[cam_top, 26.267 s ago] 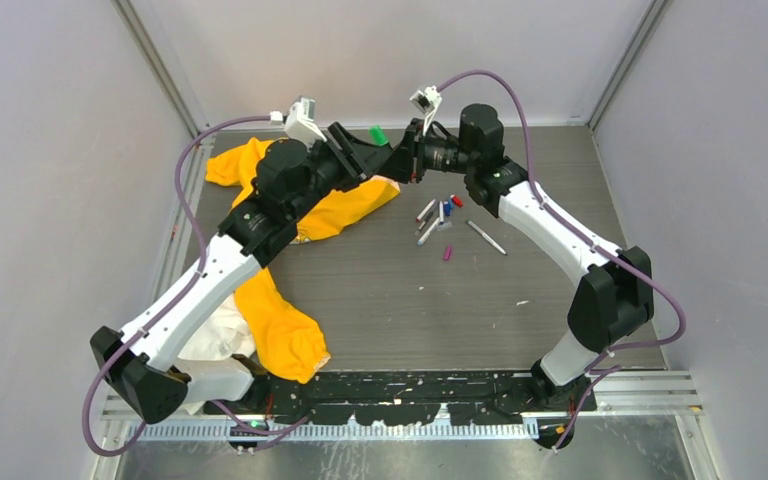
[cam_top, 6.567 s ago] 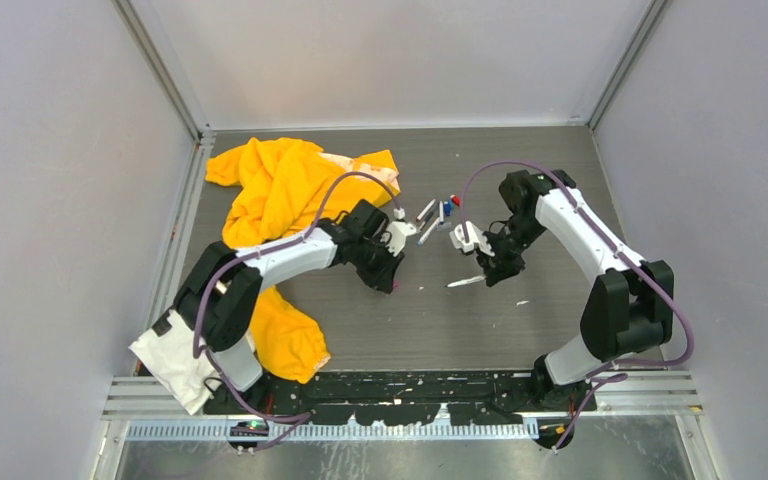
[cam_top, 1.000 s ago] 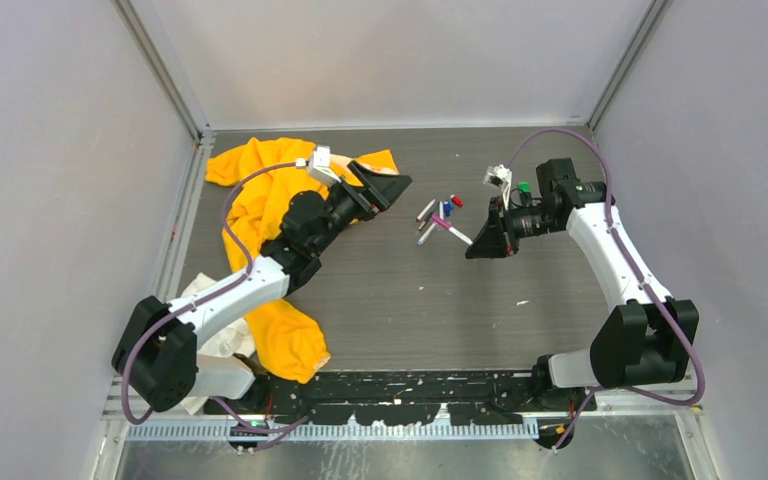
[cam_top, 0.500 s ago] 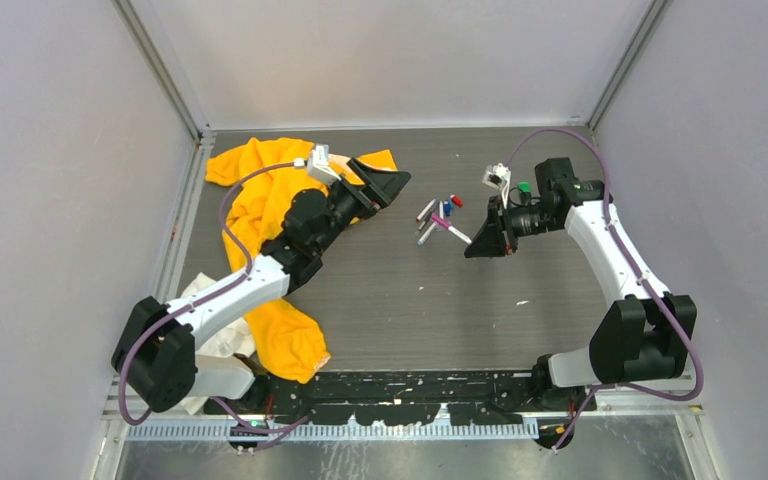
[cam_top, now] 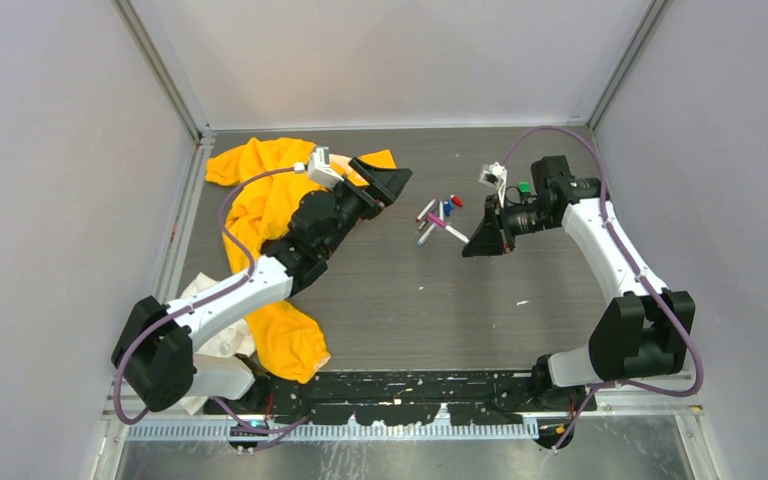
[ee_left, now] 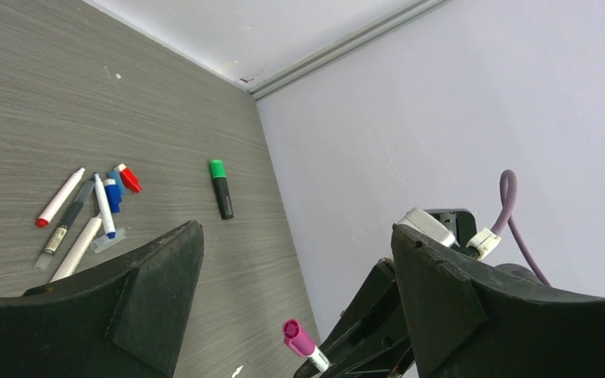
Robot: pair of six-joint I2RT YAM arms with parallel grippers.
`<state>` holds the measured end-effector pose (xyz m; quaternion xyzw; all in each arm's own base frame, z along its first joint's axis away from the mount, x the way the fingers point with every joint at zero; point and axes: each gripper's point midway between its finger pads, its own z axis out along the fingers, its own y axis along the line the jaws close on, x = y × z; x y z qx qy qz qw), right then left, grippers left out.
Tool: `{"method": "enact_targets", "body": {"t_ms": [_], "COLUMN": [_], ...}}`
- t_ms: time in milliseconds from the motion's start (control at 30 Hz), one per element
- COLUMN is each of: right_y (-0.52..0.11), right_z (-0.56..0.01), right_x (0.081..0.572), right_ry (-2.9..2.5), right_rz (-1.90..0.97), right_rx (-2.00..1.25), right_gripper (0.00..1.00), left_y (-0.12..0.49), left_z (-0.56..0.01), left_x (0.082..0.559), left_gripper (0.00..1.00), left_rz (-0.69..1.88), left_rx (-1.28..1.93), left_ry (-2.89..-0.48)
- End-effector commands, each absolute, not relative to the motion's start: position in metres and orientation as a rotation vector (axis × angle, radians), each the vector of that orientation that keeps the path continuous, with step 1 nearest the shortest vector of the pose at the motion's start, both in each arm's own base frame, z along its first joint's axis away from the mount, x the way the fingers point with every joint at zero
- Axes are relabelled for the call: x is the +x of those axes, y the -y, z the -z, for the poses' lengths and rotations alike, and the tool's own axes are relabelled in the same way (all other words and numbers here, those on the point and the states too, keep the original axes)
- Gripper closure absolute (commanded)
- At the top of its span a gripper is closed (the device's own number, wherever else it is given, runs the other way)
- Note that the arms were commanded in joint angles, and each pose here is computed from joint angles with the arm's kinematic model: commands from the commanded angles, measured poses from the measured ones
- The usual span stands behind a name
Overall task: Insert the pens into the pen caps
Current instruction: Press the pen cap onto the pen.
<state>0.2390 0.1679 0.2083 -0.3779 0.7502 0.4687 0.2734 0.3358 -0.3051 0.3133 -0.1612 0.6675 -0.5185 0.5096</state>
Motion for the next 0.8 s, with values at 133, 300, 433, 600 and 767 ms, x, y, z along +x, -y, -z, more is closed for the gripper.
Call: {"method": "enact_targets", "body": {"t_ms": [133,300,433,600,767], "right_y": [-0.177,-0.179,-0.180,-0.182,-0.184], "right_z": [-0.220,-0.224,-0.226,-0.234,-0.240], "right_x": [0.245,0.247,0.250,0.257,0.261], "right_ry": [-1.969,-1.961,-1.955,-1.940,-1.924], "right_rz": [-1.264,-1.267,-1.270,-1.277,-1.284], "right_rx": [-1.063,-1.068,-1.068,-1.062,-1.058], "right_gripper": [0.99,0.99,0.99,0.99,0.99], "left_y": [0.313,0.322,0.326,0.333,0.338], "left_z": [-0.338,-0.328,-0.322,-0.320,-0.318], "left_x": [0.341,0.339,0.336,0.333,0.333], "left_gripper": [0.20,0.25,0.29,0.33,0.36], "left_rz": [1.265,1.265,1.281,1.316,1.339], "left_rx": [-0.476,-0.471,-0.474,-0.466,-0.458], "left_ry": [-1.550,-1.593,-1.614,-1.623,-1.624]}}
